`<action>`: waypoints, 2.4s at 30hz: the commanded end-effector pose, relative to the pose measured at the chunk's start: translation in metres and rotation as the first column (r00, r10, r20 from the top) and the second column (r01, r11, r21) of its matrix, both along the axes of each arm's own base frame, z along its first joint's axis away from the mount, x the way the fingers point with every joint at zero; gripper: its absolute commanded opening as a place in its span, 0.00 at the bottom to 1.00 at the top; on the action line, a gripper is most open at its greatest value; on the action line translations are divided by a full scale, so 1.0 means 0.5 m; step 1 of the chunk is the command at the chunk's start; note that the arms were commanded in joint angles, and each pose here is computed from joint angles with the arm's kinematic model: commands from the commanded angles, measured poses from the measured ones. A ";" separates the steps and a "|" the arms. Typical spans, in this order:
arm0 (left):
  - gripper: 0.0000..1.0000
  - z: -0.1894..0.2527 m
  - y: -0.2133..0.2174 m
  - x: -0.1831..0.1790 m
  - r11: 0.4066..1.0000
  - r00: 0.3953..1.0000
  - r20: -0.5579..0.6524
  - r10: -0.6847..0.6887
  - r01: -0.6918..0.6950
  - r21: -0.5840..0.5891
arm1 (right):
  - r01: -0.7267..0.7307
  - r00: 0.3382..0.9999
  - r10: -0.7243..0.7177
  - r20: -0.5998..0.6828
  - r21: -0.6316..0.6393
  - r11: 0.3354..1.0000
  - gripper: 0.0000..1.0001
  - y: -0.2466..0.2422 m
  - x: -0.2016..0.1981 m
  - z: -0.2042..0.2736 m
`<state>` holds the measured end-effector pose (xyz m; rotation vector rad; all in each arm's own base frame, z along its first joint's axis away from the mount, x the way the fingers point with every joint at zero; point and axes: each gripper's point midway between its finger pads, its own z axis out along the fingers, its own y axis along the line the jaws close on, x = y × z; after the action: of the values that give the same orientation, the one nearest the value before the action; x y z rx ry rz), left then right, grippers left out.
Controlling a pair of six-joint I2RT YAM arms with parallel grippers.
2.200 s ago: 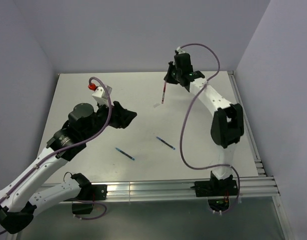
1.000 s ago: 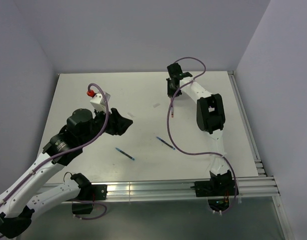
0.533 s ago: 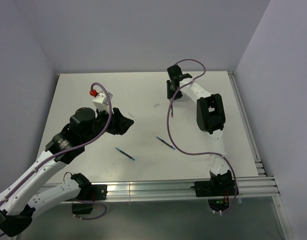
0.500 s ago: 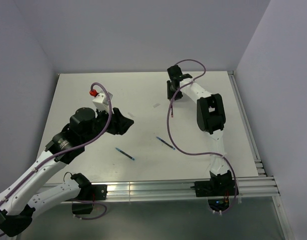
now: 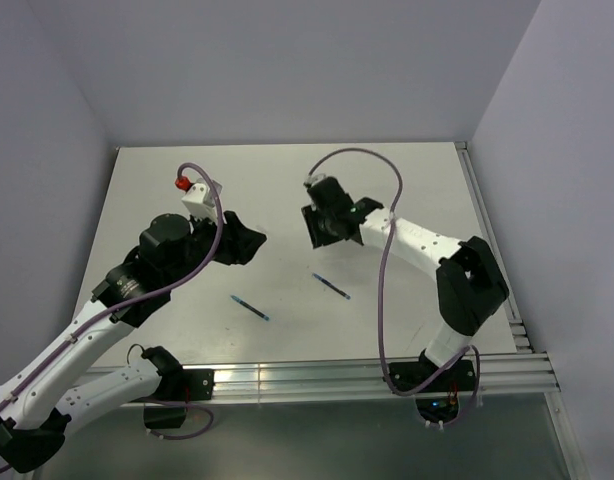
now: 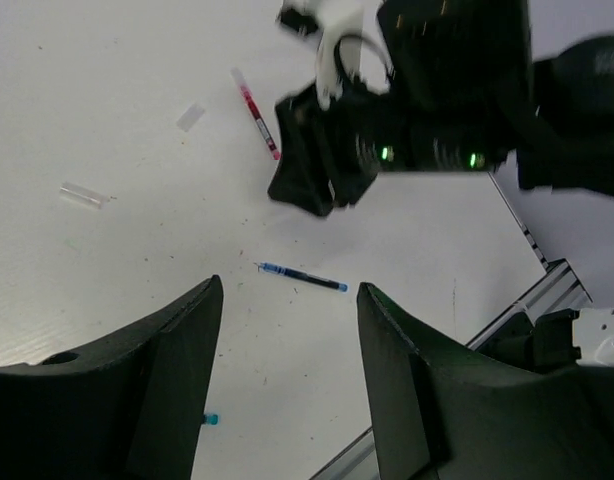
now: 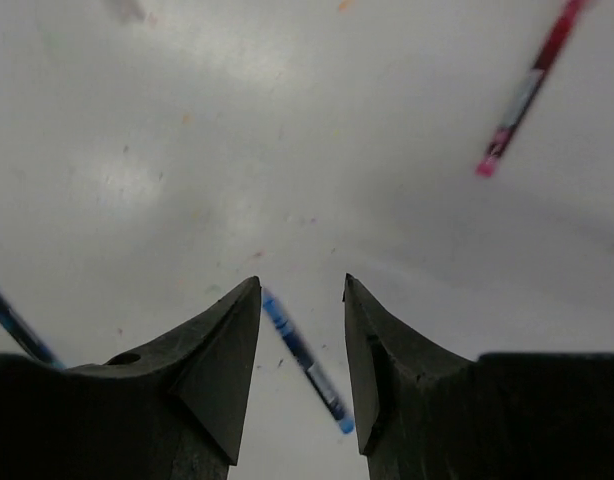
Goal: Insert the pens into the pen caps
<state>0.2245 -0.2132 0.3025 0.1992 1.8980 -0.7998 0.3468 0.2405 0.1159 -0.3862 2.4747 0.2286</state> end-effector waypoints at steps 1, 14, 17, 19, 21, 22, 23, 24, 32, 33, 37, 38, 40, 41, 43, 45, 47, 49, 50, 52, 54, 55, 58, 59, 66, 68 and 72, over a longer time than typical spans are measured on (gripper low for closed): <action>0.62 0.047 0.003 0.011 0.998 0.998 0.051 0.031 -0.028 -0.063 | -0.125 0.990 0.123 -0.073 -0.020 0.992 0.47 0.023 -0.083 -0.097; 0.62 0.047 0.008 0.005 0.998 0.998 0.050 0.027 -0.024 -0.066 | -0.153 0.985 0.145 -0.090 -0.084 0.985 0.48 0.019 -0.121 -0.172; 0.63 0.042 0.008 0.005 0.998 0.999 0.043 0.027 -0.025 -0.065 | -0.148 0.985 0.139 -0.099 -0.092 0.985 0.48 0.018 -0.126 -0.182; 0.62 0.036 0.007 0.005 0.998 0.999 0.037 0.026 -0.024 -0.061 | -0.124 0.988 0.112 -0.107 -0.111 0.986 0.48 0.009 -0.126 -0.192; 0.62 0.036 0.007 0.005 0.998 0.999 0.034 0.026 -0.024 -0.057 | -0.090 0.991 0.075 -0.112 -0.130 0.987 0.48 -0.002 -0.129 -0.198; 0.62 0.036 0.008 0.004 0.998 0.999 0.034 0.026 -0.024 -0.057 | -0.078 0.991 0.062 -0.115 -0.139 0.987 0.48 -0.008 -0.131 -0.201; 0.62 0.035 0.008 0.004 0.998 0.999 0.033 0.026 -0.024 -0.058 | -0.067 0.992 0.051 -0.112 -0.143 0.988 0.48 -0.012 -0.130 -0.200; 0.62 0.031 0.007 0.004 0.998 0.999 0.027 0.025 -0.023 -0.055 | -0.058 0.992 0.040 -0.122 -0.146 0.988 0.48 -0.014 -0.135 -0.202; 0.62 0.014 -0.001 0.004 0.998 1.000 -0.004 0.016 -0.016 -0.060 | -0.060 0.977 0.041 -0.207 -0.085 0.995 0.21 -0.003 -0.187 -0.223; 0.62 0.009 -0.001 0.004 0.998 1.000 -0.011 0.018 -0.019 -0.059 | -0.067 0.974 0.050 -0.219 -0.075 0.995 0.18 0.002 -0.194 -0.226; 0.61 -0.005 0.001 0.009 0.996 0.999 -0.020 0.042 -0.043 -0.077 | -0.063 0.965 0.052 -0.257 -0.037 0.997 0.00 0.020 -0.219 -0.240; 0.60 -0.004 -0.001 0.009 0.994 0.999 -0.026 0.044 -0.046 -0.098 | -0.063 0.964 0.054 -0.260 -0.027 0.998 0.00 0.025 -0.223 -0.239; 0.60 -0.014 -0.010 0.004 0.992 0.999 -0.035 0.020 -0.025 -0.124 | -0.042 0.969 0.044 -0.242 0.013 0.999 0.00 0.037 -0.218 -0.217; 0.60 0.000 -0.024 0.000 0.985 1.000 -0.021 -0.014 0.010 -0.175 | -0.033 0.973 0.040 -0.228 0.033 0.999 0.00 0.045 -0.214 -0.202; 0.61 -0.009 -0.036 -0.008 0.974 0.998 -0.024 -0.053 0.046 -0.223 | -0.009 0.986 0.030 -0.161 0.126 0.992 0.00 0.076 -0.186 -0.127; 0.62 -0.003 -0.053 -0.018 0.950 0.994 -0.015 -0.110 0.100 -0.297 | 0.003 0.997 0.016 -0.077 0.241 0.970 0.00 0.112 -0.156 -0.026; 0.64 -0.011 -0.053 -0.018 0.936 0.992 -0.035 -0.123 0.104 -0.335 | 0.006 1.000 0.002 -0.023 0.330 0.944 0.00 0.134 -0.139 0.047; 0.64 0.009 -0.057 -0.018 0.916 0.989 0.001 -0.147 0.137 -0.378 | -0.014 0.999 -0.004 0.039 0.450 0.893 0.00 0.164 -0.126 0.144; 0.65 0.003 -0.058 -0.018 0.910 0.988 -0.007 -0.155 0.140 -0.391 | -0.034 0.999 0.012 0.048 0.492 0.870 0.00 0.176 -0.131 0.173; 0.66 0.012 -0.063 -0.020 0.894 0.983 0.009 -0.182 0.170 -0.414 | -0.047 0.996 -0.005 0.087 0.576 0.816 0.00 0.191 -0.124 0.243; 0.66 0.014 -0.068 -0.024 0.879 0.979 0.012 -0.204 0.189 -0.438 | -0.063 0.995 -0.004 0.104 0.634 0.771 0.00 0.201 -0.127 0.286; 0.66 0.017 -0.067 -0.023 0.875 0.978 0.017 -0.206 0.191 -0.444 | -0.065 0.994 -0.008 0.108 0.649 0.758 0.00 0.201 -0.125 0.297; 0.66 0.014 -0.072 -0.021 0.874 0.976 0.004 -0.216 0.196 -0.444 | -0.074 0.993 -0.013 0.118 0.704 0.706 0.00 0.204 -0.131 0.333; 0.66 0.011 -0.073 -0.019 0.875 0.977 -0.001 -0.215 0.192 -0.444 | -0.072 0.994 -0.011 0.108 0.724 0.686 0.00 0.203 -0.137 0.341; 0.66 0.007 -0.085 -0.017 0.864 0.970 -0.008 -0.241 0.211 -0.457 | -0.087 0.991 -0.034 0.131 0.807 0.584 0.00 0.204 -0.142 0.402; 0.66 0.000 -0.088 -0.014 0.866 0.970 -0.022 -0.241 0.205 -0.457 | -0.080 0.990 -0.046 0.131 0.813 0.577 0.00 0.198 -0.145 0.408; 0.66 -0.009 -0.086 -0.007 0.874 0.974 -0.030 -0.226 0.189 -0.448 | -0.082 0.989 -0.058 0.139 0.819 0.568 0.00 0.190 -0.149 0.420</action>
<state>0.2209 -0.2552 0.2862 0.0671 1.7869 -1.3624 0.2747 0.3413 0.2877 -0.0164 2.0422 1.1947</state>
